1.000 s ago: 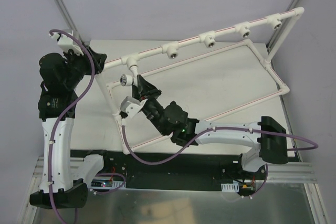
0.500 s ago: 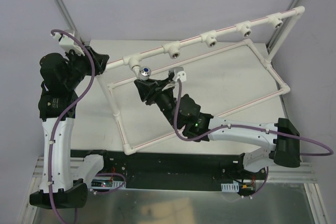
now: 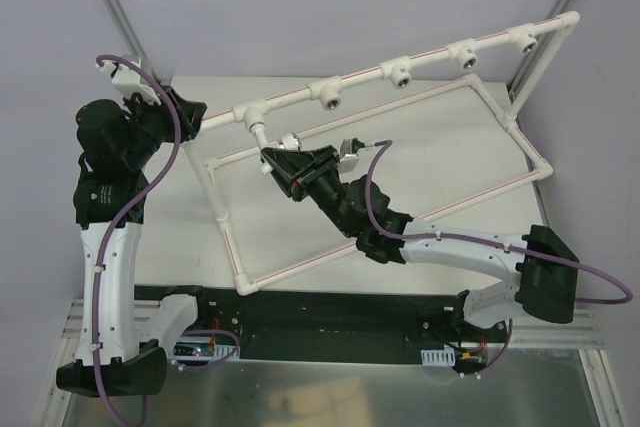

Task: Install the water faucets
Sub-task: Screw the water faucet onto the adaptor.

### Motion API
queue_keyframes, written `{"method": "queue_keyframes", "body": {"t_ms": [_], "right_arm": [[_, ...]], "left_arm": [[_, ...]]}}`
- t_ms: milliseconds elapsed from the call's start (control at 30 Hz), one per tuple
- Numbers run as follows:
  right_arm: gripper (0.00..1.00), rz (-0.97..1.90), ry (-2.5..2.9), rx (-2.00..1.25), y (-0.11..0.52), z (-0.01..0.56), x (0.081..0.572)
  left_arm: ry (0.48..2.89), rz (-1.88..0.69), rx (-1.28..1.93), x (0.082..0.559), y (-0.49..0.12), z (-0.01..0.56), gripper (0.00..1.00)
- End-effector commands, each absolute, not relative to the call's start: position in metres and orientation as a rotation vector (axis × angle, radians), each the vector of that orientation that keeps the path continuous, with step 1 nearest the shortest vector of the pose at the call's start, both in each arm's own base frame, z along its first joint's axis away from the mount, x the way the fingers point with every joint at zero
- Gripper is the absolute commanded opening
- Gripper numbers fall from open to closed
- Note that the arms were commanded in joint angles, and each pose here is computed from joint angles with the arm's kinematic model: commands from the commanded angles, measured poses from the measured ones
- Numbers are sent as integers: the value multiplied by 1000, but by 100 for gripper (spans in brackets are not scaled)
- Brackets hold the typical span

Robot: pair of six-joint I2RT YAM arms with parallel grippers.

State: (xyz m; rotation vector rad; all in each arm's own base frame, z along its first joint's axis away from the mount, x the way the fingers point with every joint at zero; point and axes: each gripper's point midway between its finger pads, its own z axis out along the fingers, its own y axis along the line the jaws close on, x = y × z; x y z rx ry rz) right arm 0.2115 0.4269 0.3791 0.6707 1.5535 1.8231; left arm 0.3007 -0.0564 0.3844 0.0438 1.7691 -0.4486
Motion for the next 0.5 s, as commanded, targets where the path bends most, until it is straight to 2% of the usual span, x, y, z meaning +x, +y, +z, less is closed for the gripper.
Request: {"method": "queue_keyframes", "body": {"t_ms": [0,133,300,367,467], "right_arm": [[8,2086,1518,1147,430,333,238],[30,2246,1411,1114,433,328,235],[57,2286,1349,1035,426,329,228],[64,2267,1325,1002,416,331,225],[68,2188,1324,923,401,331,222]], "left_arm": [[2173,-595,17,258,-76,289,41],[2174,-594,18,257,-76,288,41],[2172,-592,22,258,-76,289,41],[2172,-590,20,258,-75,288,41],[2169,-591,22,258,-76,290,41]]}}
